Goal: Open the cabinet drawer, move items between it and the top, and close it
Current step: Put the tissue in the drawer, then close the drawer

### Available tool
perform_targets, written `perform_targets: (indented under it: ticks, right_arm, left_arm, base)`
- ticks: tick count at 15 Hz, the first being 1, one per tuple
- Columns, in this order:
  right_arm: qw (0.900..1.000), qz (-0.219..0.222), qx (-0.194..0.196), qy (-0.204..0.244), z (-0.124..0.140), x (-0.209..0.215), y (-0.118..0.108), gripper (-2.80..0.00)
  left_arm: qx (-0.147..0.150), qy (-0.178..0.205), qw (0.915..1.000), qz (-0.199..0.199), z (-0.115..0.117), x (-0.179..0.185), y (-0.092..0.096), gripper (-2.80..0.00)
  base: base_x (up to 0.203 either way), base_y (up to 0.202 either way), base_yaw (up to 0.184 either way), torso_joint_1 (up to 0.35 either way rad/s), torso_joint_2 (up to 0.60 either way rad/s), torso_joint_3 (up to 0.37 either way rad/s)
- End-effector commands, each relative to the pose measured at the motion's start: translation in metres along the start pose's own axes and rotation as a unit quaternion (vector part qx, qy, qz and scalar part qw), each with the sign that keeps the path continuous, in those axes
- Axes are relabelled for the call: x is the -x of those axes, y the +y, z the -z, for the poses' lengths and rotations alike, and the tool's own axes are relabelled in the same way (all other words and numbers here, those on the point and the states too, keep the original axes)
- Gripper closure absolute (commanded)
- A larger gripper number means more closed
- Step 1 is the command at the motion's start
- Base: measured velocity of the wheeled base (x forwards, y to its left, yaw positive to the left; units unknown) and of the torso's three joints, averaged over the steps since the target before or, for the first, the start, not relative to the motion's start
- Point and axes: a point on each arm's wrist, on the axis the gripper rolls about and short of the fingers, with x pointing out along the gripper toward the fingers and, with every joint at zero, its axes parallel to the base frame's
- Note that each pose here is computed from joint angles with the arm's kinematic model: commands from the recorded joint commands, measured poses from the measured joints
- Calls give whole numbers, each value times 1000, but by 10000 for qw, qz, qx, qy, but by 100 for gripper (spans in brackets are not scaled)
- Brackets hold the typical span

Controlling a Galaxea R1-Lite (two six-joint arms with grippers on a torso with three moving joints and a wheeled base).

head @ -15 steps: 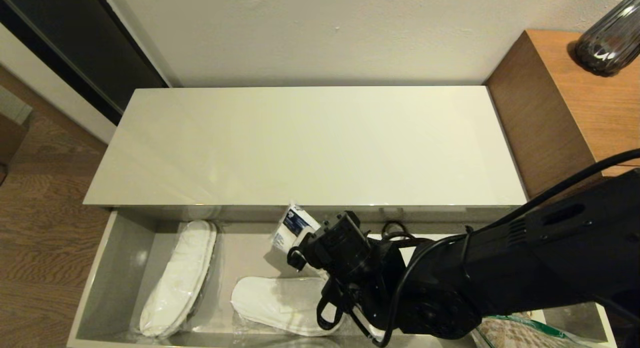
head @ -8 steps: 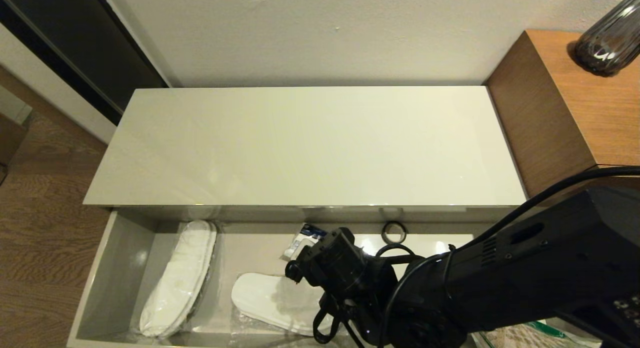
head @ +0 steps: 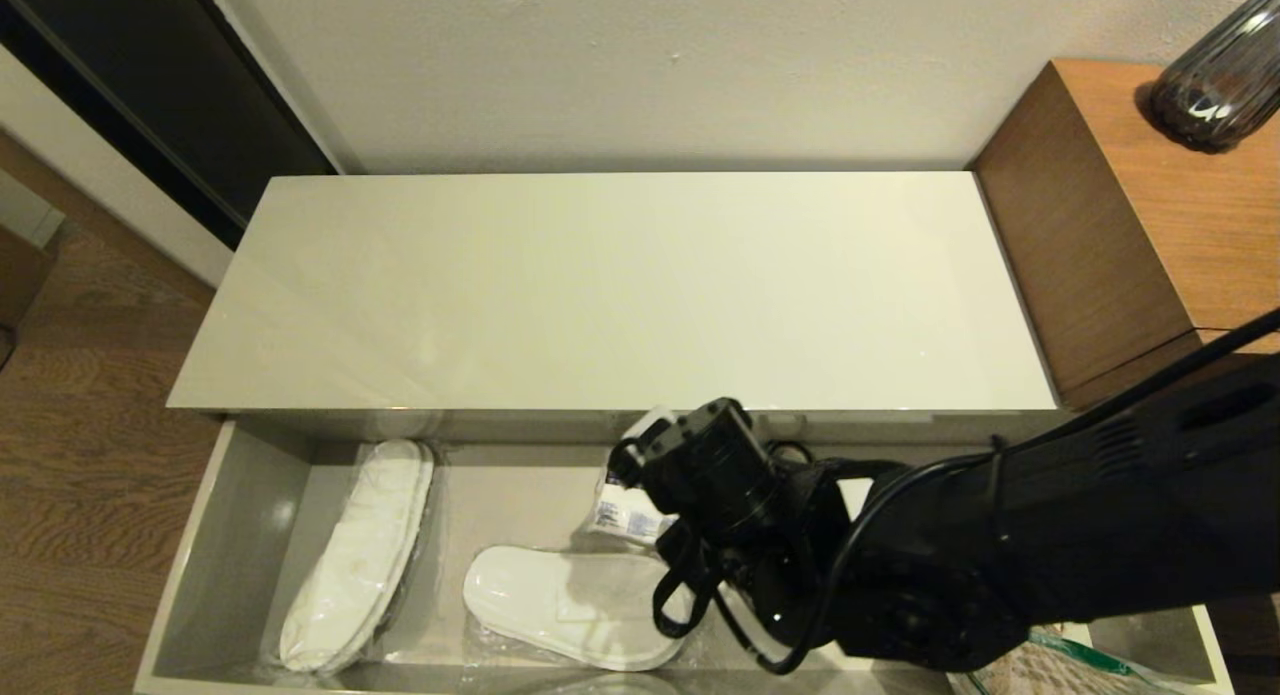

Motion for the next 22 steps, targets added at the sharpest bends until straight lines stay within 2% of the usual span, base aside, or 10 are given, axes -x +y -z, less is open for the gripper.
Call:
perform_targets:
  ticks: [1, 2, 4, 6, 10, 13, 14, 16, 19, 22]
  right_arm:
    - [9953, 296, -905, -167, -10, 36, -54, 0]
    - [9887, 463, -1428, 29, -3, 47, -80, 0]
    - [9663, 713, -2412, 549, 22, 68, -122, 0]
    - [9448, 797, -3073, 812, 51, 99, -143, 0]
    - [9216, 930, -3523, 1339, 134, 149, -145, 0]
    - [8990, 994, -3910, 1705, 177, 175, -141, 0]
    - [8944, 952, -4030, 1692, 187, 183, -140, 0]
    - [8906, 782, -4130, 1736, 211, 200, -136, 0]
    - [8839, 408, -4114, 2186, 246, 223, -129, 0]
    - [8766, 329, -4119, 2466, 272, 227, -120, 0]
  left_arm:
    - [0, 3, 10000, -4, 0, 0, 0, 0]
    - [0, 3, 10000, 3, 0, 0, 0, 0]
    - [0, 3, 10000, -4, 0, 0, 0, 0]
    - [0, 3, 10000, -4, 0, 0, 0, 0]
    - [0, 3, 10000, 3, 0, 0, 0, 0]
    - [0, 3, 10000, 3, 0, 0, 0, 0]
    - [0, 3, 10000, 3, 0, 0, 0, 0]
    - [0, 3, 10000, -4, 0, 0, 0, 0]
    - [0, 3, 10000, 2, 0, 0, 0, 0]
    - [0, 3, 10000, -4, 0, 0, 0, 0]
  base:
    - [0, 0, 0, 0, 0, 0]
    - [0, 0, 0, 0, 0, 0]
    - [0, 0, 0, 0, 0, 0]
    - [0, 0, 0, 0, 0, 0]
    - [0, 0, 0, 0, 0, 0]
    - [0, 0, 0, 0, 0, 0]
    - [0, 0, 0, 0, 0, 0]
    - [0, 0, 0, 0, 0, 0]
    - [0, 0, 0, 0, 0, 0]
    - [0, 0, 0, 0, 0, 0]
